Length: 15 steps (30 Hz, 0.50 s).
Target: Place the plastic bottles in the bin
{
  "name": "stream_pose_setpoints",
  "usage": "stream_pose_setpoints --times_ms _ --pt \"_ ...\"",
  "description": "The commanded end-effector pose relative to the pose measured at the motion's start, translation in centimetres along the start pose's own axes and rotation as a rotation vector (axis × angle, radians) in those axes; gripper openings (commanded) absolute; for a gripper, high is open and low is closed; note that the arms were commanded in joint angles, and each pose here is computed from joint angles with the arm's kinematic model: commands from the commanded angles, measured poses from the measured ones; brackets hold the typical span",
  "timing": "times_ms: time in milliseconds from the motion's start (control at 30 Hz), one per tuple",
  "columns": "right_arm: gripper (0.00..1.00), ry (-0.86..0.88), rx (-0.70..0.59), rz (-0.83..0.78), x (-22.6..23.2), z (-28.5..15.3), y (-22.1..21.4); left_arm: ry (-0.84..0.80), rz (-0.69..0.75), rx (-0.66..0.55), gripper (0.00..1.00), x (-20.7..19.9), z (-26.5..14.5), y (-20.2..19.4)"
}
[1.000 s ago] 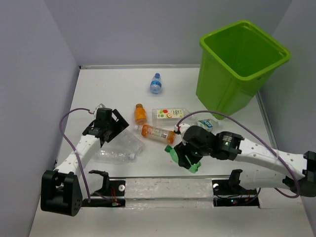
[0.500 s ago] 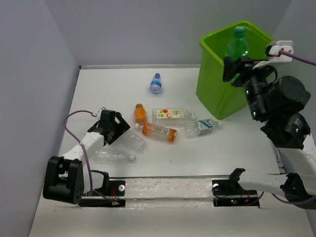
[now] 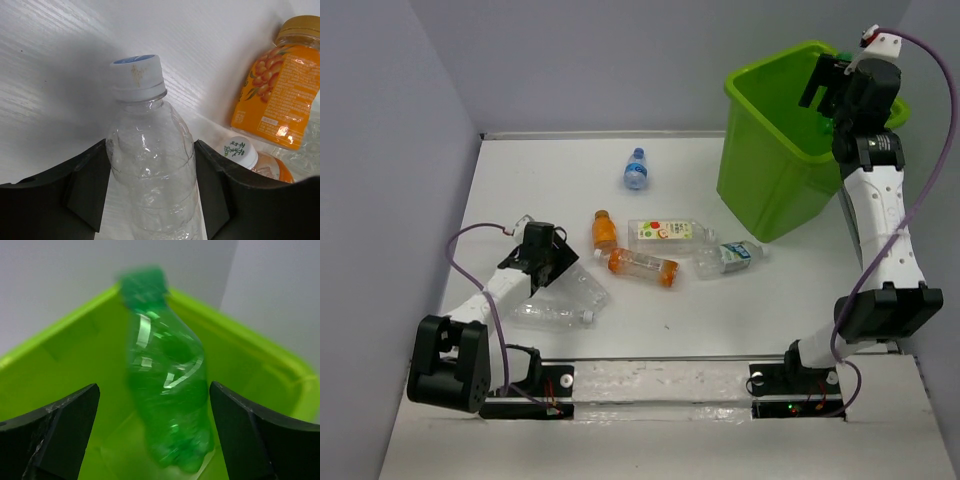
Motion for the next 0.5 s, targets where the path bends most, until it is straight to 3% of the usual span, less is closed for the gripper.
stream_pose_setpoints --times_ms 0,100,167,200,233,300,400,467 --pt "1.0 0.272 0.071 0.148 3.5 -4.1 2.1 -0.028 -0.006 -0.112 0.66 -0.4 -1.3 1.7" --pt "1.0 0.423 0.151 0.195 5.0 -6.9 1.7 -0.066 -0.006 -0.177 0.58 -1.0 -2.9 3.1" --pt "1.0 0.537 0.174 0.23 5.9 -10.6 2.2 -0.079 -0.007 -0.208 0.52 -1.3 -3.9 3.9" --pt "0.98 0.641 0.275 0.259 7.1 -12.0 -0.5 -0.098 -0.007 -0.242 0.51 -1.6 -4.8 4.7" --pt "0.97 0.73 0.274 0.269 7.7 -15.0 -0.3 -0.097 -0.005 -0.247 0.49 -1.6 -5.3 4.8" --pt "0.95 0.921 0.426 0.294 9.9 -18.6 -5.5 -0.111 -0.006 -0.295 0.47 -2.0 -6.8 6.0" --pt "0.94 1.103 0.52 0.274 11.6 -23.7 -9.8 -0.114 -0.004 -0.333 0.46 -2.0 -8.8 7.0" --pt "0.93 1.19 0.69 0.233 12.9 -27.3 -15.2 -0.118 -0.001 -0.371 0.44 -2.3 -10.6 8.2"
Point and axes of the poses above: each gripper's point midway between its finger pads, its own z axis out along the fingers, its own x axis along the line the jaws close on, y = z × x, the point moved 5 cm from there along -z, back along the fingers, and after that the axes turned 15 degrees about z, right-handed, at the moved point
